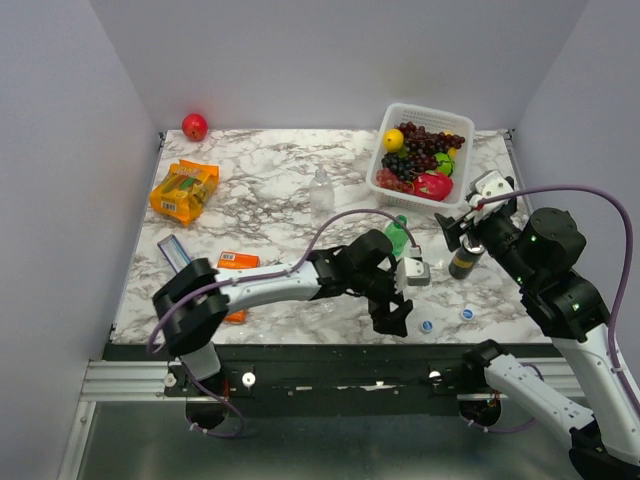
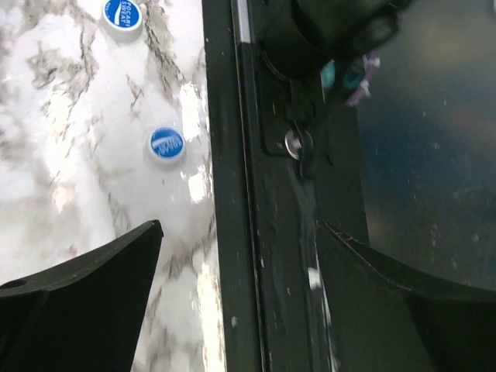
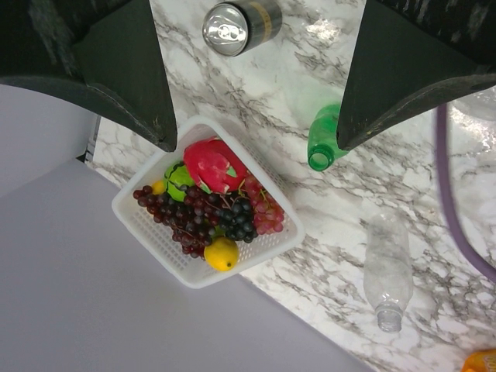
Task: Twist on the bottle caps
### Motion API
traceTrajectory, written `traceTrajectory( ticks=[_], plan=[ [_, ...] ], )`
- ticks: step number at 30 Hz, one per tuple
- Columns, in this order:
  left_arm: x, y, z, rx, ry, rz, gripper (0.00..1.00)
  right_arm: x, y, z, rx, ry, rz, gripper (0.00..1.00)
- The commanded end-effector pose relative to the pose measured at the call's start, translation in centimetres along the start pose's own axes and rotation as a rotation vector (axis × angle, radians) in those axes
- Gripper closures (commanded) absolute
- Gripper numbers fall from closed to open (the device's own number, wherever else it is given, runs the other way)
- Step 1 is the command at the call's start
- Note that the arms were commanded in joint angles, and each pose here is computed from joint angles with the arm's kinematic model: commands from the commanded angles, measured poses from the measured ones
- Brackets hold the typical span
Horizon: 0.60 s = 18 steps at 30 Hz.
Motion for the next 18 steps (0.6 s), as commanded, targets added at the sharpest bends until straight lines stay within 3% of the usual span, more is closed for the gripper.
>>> traceTrajectory(
  ticks=[1, 2, 5, 13, 18],
  plan=[
    [-5.6, 2.4, -1.7, 0.041, -0.23, 0.269, 0.04, -0.2, -1.1, 0.1, -0.001, -0.04, -0.051, 0.1],
    [-6.7, 2.7, -0.9, 0.035, -0.386, 0.338, 0.02, -0.1, -1.0, 0.2, -0.001, -0.043, -0.048, 0.1],
    [-8.8, 3.9, -0.2, -0.02, -0.553, 0.476, 0.01, 0.0, -0.7, 0.3, 0.002, -0.05, -0.044, 0.1],
    [-9.1, 7.9, 0.1, -0.096, -0.557, 0.604, 0.01, -0.6, -0.3, 0.1, -0.024, -0.033, -0.023, 0.1],
    [-8.0, 10.2, -0.1, -0.185, -0.469, 0.682, 0.01, -1.1, 0.0, 0.1, -0.03, -0.035, -0.014, 0.1]
  ],
)
Point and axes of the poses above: each gripper's point midway between its finger pads, its own x axis out along the fingers, its own z axis along the line the jaws close on, y = z × x, the point moved 10 cm from there along -x, back along the fingers, and after that the axes turned 10 degrees about x, right-handed, at the moved point
